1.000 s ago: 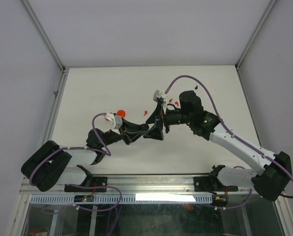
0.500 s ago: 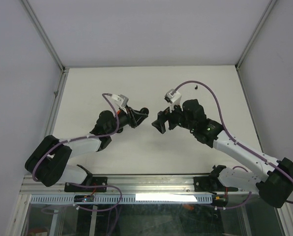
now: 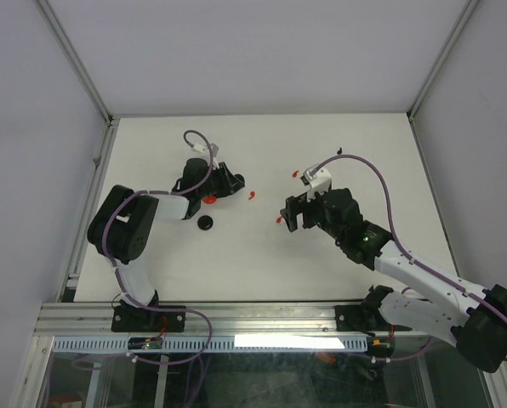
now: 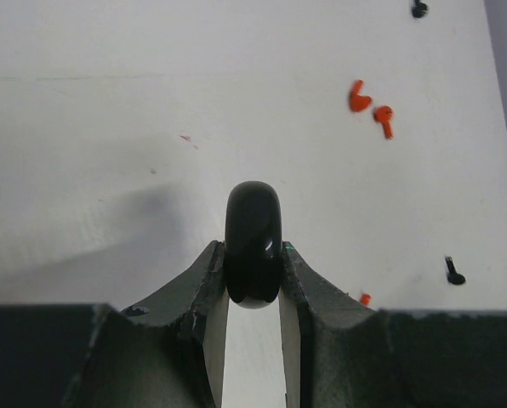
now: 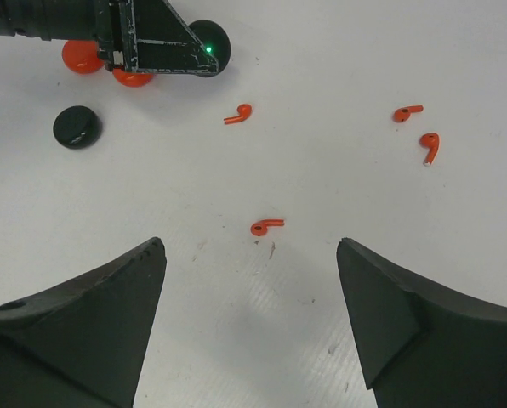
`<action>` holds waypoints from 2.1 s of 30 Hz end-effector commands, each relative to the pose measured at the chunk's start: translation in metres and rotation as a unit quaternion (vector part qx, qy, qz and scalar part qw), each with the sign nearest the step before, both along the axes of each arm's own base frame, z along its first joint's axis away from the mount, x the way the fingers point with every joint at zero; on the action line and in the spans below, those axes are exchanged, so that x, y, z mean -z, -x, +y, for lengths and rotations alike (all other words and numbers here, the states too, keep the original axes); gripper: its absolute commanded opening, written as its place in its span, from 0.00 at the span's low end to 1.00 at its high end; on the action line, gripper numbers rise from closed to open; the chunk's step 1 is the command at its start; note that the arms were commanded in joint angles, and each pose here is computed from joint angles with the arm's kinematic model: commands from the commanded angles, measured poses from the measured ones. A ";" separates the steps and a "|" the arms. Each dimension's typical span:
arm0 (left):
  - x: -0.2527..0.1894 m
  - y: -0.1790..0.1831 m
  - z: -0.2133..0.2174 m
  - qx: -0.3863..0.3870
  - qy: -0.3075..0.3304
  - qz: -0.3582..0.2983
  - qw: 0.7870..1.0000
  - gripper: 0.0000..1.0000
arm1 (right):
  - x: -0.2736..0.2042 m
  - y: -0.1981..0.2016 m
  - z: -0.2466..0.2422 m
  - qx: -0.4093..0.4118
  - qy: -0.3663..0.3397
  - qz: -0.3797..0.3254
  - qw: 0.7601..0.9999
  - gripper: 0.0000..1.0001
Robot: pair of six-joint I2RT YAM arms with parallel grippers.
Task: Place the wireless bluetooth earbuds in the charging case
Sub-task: Place the charging case at the center of the board, then pick up the charging case at the center of the board.
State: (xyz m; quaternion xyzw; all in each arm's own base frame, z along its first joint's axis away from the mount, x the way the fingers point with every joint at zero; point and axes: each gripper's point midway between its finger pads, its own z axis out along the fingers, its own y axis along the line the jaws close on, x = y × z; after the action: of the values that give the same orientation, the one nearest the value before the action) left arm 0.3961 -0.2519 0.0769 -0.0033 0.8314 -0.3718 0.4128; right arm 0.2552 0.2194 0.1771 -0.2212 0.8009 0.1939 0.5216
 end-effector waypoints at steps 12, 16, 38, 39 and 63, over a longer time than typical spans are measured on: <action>0.036 -0.053 0.031 -0.066 -0.015 0.095 0.993 0.39 | -0.026 -0.010 -0.004 0.030 -0.043 -0.049 0.997 0.85; 0.034 -0.050 0.034 -0.069 -0.023 0.097 0.993 0.49 | -0.025 -0.010 -0.003 0.028 -0.043 -0.048 0.998 0.85; -0.025 0.021 0.080 -0.121 -0.109 0.046 0.986 0.67 | -0.019 -0.006 0.000 0.016 -0.043 -0.037 0.998 0.86; -0.027 0.027 0.084 -0.126 -0.120 0.045 0.984 0.67 | -0.019 -0.006 0.000 0.016 -0.044 -0.037 0.998 0.85; -0.005 0.097 0.090 0.041 -0.305 0.054 0.950 0.75 | -0.019 -0.002 0.004 0.002 -0.051 -0.035 0.998 0.86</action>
State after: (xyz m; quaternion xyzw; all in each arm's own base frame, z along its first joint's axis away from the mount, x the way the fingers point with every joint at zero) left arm 0.2923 -0.1494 0.0684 0.0635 0.9334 -0.1036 0.3378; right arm 0.2539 0.2183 0.1743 -0.2102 0.7942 0.2035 0.5326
